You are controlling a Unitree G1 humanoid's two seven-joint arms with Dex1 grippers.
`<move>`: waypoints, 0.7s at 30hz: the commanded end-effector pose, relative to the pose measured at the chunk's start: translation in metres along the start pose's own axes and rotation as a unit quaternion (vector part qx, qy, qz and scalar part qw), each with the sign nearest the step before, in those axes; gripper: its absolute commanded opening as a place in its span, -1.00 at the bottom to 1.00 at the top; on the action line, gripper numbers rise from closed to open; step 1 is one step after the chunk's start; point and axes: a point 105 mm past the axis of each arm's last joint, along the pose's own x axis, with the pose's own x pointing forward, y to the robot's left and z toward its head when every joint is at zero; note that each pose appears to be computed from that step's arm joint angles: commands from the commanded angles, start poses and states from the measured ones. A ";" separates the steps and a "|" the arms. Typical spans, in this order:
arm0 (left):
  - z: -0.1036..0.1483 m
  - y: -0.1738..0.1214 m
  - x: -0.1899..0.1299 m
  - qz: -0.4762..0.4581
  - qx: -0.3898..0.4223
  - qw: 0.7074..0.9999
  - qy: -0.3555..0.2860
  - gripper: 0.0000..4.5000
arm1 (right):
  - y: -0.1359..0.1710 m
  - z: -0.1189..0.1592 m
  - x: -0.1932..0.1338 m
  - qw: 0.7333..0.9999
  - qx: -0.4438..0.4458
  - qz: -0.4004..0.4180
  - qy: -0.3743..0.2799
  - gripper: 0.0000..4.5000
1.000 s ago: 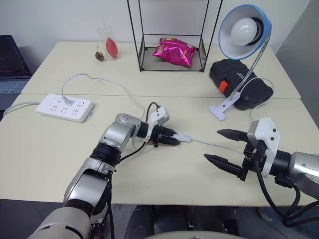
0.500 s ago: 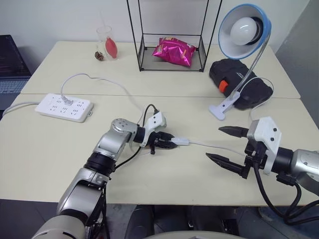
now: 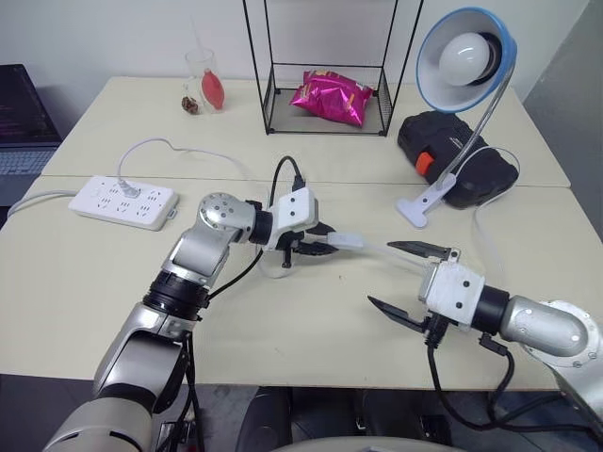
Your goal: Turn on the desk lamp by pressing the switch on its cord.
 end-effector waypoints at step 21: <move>0.024 0.013 0.007 0.025 -0.055 0.998 -0.025 -0.50 | -0.019 -0.001 0.071 0.962 -0.259 -0.090 0.002 1.00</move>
